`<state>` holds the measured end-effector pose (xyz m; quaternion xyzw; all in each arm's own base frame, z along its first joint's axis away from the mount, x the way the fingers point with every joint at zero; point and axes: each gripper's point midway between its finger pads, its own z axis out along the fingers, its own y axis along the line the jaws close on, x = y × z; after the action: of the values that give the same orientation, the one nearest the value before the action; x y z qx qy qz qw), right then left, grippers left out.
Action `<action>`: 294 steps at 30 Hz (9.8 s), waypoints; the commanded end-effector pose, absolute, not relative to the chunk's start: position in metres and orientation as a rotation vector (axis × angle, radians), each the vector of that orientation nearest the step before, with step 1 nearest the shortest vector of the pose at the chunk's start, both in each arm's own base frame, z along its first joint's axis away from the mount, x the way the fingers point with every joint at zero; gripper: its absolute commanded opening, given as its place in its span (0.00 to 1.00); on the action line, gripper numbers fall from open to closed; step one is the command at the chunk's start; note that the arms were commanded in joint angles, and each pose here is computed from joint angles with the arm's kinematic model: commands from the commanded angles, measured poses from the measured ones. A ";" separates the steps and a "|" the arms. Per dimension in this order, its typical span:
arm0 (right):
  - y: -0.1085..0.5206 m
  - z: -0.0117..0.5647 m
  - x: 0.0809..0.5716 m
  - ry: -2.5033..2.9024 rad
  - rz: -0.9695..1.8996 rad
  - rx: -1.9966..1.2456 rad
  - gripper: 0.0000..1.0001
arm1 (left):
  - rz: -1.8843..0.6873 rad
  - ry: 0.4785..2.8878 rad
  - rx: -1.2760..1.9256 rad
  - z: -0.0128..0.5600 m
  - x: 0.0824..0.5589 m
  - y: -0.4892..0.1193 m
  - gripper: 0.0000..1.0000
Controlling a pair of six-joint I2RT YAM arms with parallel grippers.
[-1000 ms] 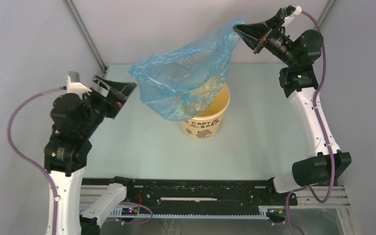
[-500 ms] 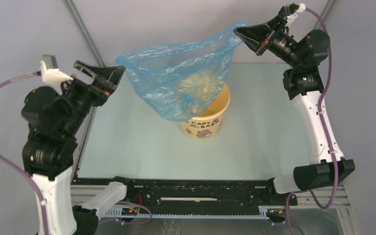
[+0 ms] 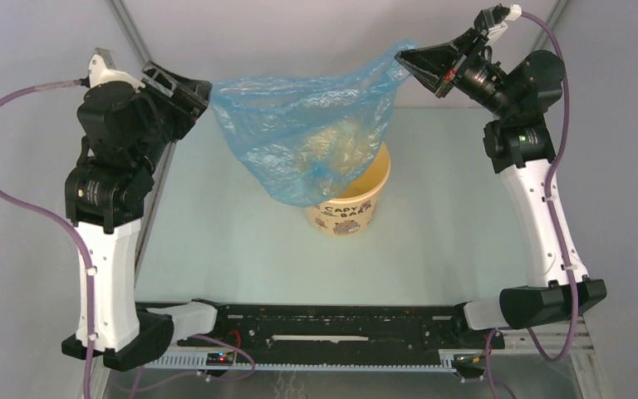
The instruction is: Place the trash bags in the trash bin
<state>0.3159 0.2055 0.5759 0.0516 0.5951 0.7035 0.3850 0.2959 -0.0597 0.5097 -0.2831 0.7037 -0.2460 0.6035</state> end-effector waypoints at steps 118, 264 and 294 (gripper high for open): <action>0.265 0.500 0.249 1.889 0.890 -0.428 0.65 | -1.303 1.663 -0.283 0.463 0.299 -0.186 0.00; 0.153 0.289 0.324 2.463 1.106 0.117 0.00 | -0.993 2.101 -0.449 0.269 0.337 -0.151 0.00; 0.157 0.300 0.307 2.322 1.275 0.149 0.00 | -1.123 1.947 -0.740 0.295 0.297 -0.177 0.80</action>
<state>0.3102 0.1578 0.2822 0.0690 0.8617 0.4552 0.2132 0.2893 -0.1814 0.2985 -0.2618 0.7482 -0.4848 0.3697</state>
